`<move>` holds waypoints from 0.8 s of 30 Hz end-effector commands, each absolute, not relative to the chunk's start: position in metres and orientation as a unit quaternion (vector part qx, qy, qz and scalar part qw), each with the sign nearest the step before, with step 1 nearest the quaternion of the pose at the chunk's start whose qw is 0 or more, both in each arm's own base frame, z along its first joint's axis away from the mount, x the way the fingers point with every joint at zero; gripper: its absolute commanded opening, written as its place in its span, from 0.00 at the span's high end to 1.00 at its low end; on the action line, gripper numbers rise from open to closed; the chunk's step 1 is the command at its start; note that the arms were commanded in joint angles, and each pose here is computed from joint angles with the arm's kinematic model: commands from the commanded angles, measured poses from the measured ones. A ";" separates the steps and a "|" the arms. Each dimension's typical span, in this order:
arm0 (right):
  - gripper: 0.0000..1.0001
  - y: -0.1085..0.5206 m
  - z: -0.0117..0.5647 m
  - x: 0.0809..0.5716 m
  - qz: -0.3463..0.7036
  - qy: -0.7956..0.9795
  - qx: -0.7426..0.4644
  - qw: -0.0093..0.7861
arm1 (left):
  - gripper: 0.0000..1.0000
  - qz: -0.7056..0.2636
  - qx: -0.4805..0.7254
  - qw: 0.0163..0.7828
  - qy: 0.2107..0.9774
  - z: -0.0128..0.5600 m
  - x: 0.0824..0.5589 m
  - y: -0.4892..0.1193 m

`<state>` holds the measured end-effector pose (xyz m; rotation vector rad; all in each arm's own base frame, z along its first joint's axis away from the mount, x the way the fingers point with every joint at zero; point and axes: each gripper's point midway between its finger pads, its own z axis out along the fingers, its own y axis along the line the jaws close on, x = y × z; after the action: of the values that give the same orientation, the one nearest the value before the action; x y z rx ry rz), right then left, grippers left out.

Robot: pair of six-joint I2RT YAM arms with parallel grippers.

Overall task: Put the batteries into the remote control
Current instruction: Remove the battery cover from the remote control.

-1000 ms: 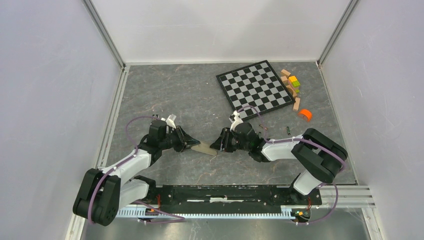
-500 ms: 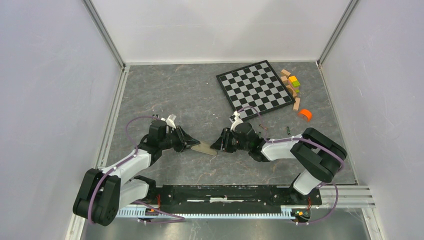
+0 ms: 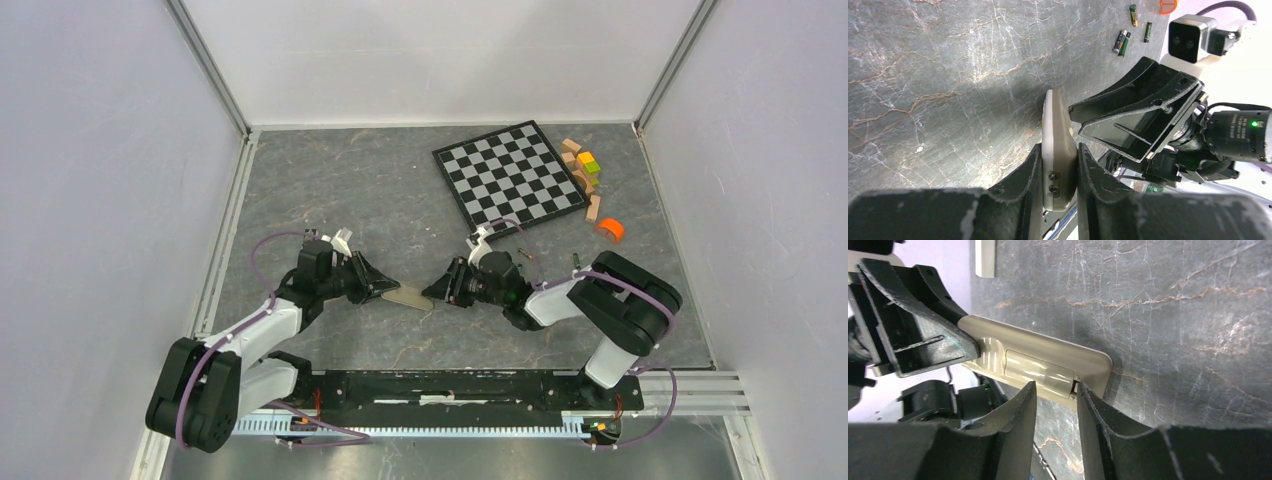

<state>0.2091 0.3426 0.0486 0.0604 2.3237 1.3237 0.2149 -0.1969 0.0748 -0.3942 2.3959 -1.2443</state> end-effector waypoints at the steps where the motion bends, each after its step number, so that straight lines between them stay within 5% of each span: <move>1: 0.61 0.361 0.082 0.187 0.588 0.785 0.022 0.193 | 0.98 -0.403 -0.134 0.169 0.889 0.044 0.193 -0.190; 11: 0.65 0.372 0.184 0.186 0.733 0.631 -0.032 0.252 | 0.98 -0.390 -0.136 0.168 0.895 0.039 0.190 -0.193; 24: 0.66 0.349 0.174 0.212 0.694 0.659 -0.008 0.291 | 0.98 -0.309 -0.138 0.190 0.922 0.039 0.197 -0.170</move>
<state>0.2213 0.3346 0.0790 0.1876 2.0952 1.5977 0.2243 -0.1919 0.0799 -0.4131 2.3954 -1.1178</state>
